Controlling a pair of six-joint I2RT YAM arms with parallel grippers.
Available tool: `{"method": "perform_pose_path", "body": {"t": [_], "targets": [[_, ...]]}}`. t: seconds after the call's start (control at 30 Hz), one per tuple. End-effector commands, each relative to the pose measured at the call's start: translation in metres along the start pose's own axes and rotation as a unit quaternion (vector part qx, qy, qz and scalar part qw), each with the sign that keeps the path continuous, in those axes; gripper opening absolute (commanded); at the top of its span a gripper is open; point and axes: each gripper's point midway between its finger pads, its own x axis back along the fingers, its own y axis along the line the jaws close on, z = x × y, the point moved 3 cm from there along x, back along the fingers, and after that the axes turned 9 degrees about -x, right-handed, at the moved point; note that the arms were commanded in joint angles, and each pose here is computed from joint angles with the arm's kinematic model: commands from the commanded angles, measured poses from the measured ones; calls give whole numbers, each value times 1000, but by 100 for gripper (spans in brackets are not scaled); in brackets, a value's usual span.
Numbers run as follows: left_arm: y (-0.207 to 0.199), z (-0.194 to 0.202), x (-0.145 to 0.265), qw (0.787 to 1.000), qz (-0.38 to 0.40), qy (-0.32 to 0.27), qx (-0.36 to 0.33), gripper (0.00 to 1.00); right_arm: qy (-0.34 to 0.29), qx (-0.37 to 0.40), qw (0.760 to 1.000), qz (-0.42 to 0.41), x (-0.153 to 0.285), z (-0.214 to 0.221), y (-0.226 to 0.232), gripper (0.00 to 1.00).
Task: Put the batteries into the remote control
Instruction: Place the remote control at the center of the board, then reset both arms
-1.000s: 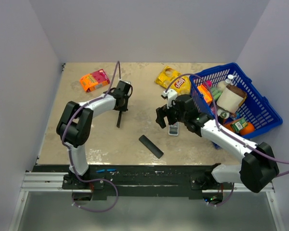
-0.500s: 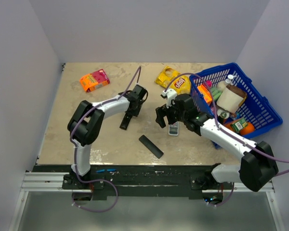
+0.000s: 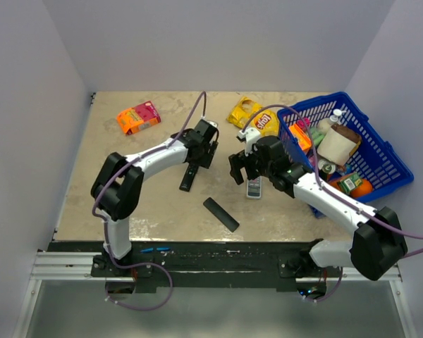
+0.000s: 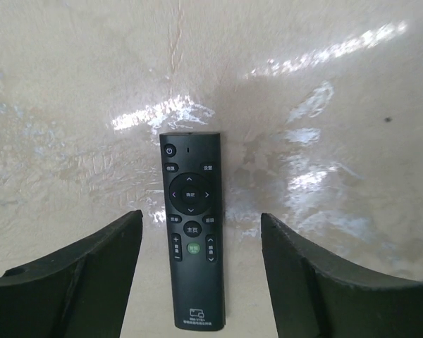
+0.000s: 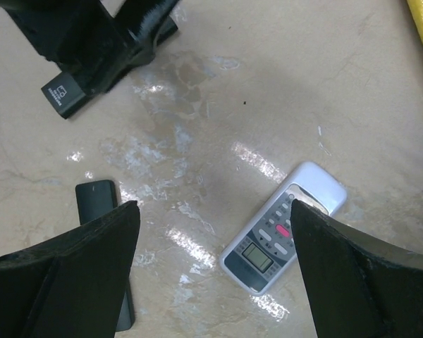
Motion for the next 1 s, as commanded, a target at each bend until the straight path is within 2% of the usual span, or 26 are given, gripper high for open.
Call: {"method": "perform_pose_path", "body": {"t": [0.0,0.07,0.1,0.17,0.2,0.27,0.33,0.5,0.53,0.67,0.83,0.97], "targets": [[16,-28,40,993,45,-75,80,72,-58,-11,998,13,15,-34,1,90],[20,-35,57,984,78,-109,116,72,-68,-16,997,33,17,-37,-5,90],[27,-22,54,983,79,-103,130,73,-75,-21,996,38,20,-39,-6,90],[34,-30,75,970,106,-147,165,73,-93,-32,993,59,26,-46,-11,91],[46,-17,72,966,103,-144,186,73,-103,-49,991,71,30,-50,-14,93],[63,-27,98,948,109,-203,222,73,-121,-61,987,88,39,-61,-17,95],[84,-21,107,936,92,-229,253,73,-155,-72,977,123,55,-75,-25,98],[141,-22,179,890,4,-347,295,79,-258,-125,933,216,105,-105,-50,98],[154,-22,192,880,-29,-367,300,81,-288,-136,916,243,127,-115,-57,98],[187,-20,259,834,-101,-449,304,87,-343,-140,889,270,172,-133,-64,98],[216,-17,316,795,-177,-496,301,94,-408,-135,861,271,221,-154,-63,98],[230,-14,349,772,-213,-519,299,98,-434,-127,845,285,251,-163,-65,98]]}}
